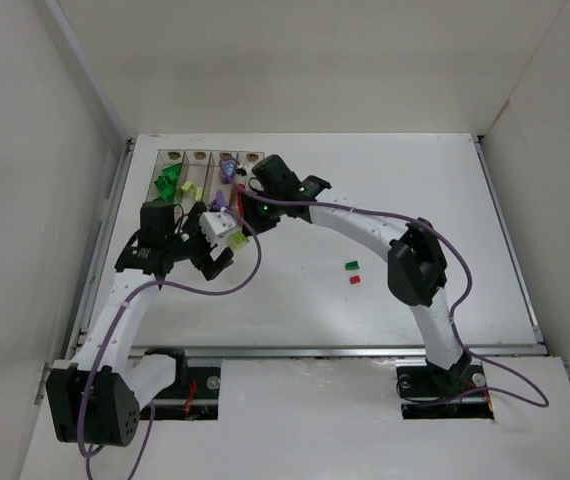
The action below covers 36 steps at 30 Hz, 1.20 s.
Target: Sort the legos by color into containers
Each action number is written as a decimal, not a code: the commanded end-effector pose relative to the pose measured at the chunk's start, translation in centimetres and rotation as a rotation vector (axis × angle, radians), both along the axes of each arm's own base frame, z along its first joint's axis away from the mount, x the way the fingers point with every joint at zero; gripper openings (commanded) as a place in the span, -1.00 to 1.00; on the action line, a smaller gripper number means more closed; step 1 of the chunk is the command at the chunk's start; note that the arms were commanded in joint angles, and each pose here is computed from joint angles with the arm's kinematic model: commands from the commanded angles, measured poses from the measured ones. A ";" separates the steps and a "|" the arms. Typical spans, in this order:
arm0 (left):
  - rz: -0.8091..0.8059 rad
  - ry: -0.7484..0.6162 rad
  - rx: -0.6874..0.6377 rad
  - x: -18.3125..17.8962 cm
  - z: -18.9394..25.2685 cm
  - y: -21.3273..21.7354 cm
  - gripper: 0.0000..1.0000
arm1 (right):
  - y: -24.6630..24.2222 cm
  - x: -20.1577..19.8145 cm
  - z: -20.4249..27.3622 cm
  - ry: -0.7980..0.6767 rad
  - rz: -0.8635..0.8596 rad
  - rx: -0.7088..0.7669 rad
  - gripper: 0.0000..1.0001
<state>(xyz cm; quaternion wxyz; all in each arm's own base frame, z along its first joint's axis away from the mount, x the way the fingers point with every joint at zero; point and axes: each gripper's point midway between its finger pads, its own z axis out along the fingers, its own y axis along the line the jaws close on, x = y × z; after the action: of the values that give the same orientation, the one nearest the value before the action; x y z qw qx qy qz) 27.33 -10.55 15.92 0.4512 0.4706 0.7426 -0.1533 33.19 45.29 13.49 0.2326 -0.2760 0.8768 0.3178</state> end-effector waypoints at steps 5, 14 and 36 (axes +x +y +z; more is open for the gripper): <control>0.036 -0.014 -0.078 2.4 2.1 -2.8 0.82 | 0.1 1.8 7.7 -0.095 -0.067 0.130 -1.00; 0.061 -0.050 -0.115 4.1 5.3 -3.2 0.80 | -1.1 1.7 7.3 -0.106 -0.108 0.105 -1.00; -0.063 -0.038 -0.039 4.1 3.2 -6.9 0.31 | -2.3 1.1 7.3 -0.095 -0.127 0.067 -1.00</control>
<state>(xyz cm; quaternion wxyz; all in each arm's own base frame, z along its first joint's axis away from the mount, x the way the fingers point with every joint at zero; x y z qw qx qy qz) 30.45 -17.01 16.84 0.4414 0.4820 0.7342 -0.1840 34.46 43.00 16.28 0.2671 -0.2287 0.8887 0.2942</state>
